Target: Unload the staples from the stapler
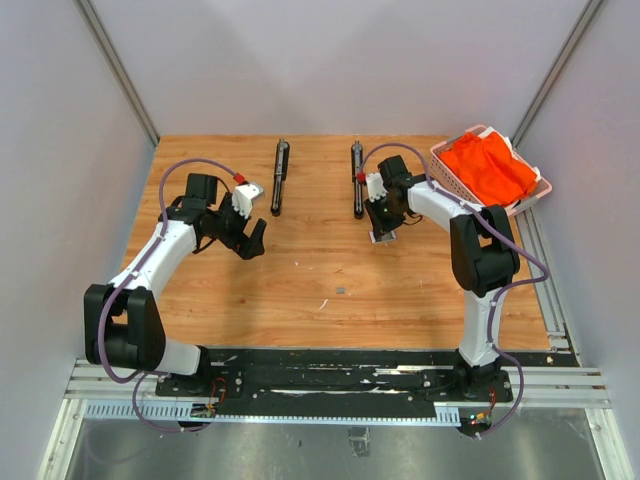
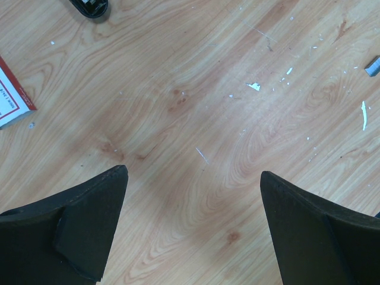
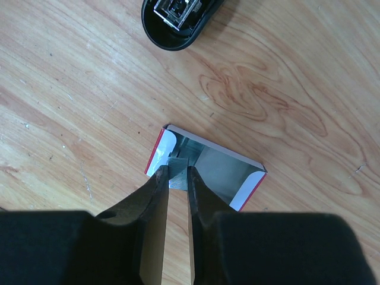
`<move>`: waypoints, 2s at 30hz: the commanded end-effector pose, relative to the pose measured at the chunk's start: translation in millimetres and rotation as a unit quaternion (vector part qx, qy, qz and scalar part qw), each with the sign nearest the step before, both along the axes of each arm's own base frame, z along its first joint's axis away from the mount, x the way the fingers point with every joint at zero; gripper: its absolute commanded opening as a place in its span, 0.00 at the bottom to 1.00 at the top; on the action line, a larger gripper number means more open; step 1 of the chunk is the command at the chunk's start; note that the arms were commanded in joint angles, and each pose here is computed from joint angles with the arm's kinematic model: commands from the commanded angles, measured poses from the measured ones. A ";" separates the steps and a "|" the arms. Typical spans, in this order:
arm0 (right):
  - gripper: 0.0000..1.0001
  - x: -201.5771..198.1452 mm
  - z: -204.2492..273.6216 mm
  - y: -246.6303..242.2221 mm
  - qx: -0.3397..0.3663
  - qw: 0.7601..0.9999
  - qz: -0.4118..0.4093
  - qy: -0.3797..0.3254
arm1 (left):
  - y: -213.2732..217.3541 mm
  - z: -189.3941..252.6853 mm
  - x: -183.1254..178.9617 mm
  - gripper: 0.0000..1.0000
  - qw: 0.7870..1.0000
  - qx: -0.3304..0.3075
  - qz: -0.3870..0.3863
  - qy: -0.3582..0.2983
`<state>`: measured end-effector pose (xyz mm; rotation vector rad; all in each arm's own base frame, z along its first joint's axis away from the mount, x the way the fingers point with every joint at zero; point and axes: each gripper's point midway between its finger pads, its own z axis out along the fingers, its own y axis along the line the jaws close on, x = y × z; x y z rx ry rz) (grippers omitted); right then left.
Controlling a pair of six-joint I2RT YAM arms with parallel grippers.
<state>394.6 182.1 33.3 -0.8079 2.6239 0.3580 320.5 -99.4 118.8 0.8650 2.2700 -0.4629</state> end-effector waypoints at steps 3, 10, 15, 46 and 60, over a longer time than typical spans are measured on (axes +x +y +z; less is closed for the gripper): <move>0.17 6.7 8.7 0.7 0.009 1.000 -0.021 -0.008 | -0.5 1.8 4.0 0.98 1.000 -0.007 -0.006 -0.009; 0.18 7.0 6.4 -0.8 0.006 0.999 -0.037 -0.006 | -0.5 1.3 4.3 0.98 1.000 -0.007 -0.006 -0.009; 0.18 8.7 9.8 -2.2 0.007 0.999 -0.049 -0.010 | -0.5 1.0 4.3 0.98 1.000 -0.007 -0.006 -0.008; 0.19 4.8 -2.0 0.8 0.016 0.997 -0.080 0.016 | -0.1 0.0 4.9 0.98 1.000 -0.006 -0.005 -0.006; 0.21 3.9 -2.6 0.2 0.015 0.997 -0.080 0.016 | -0.1 0.1 5.0 0.98 1.000 -0.006 -0.005 -0.007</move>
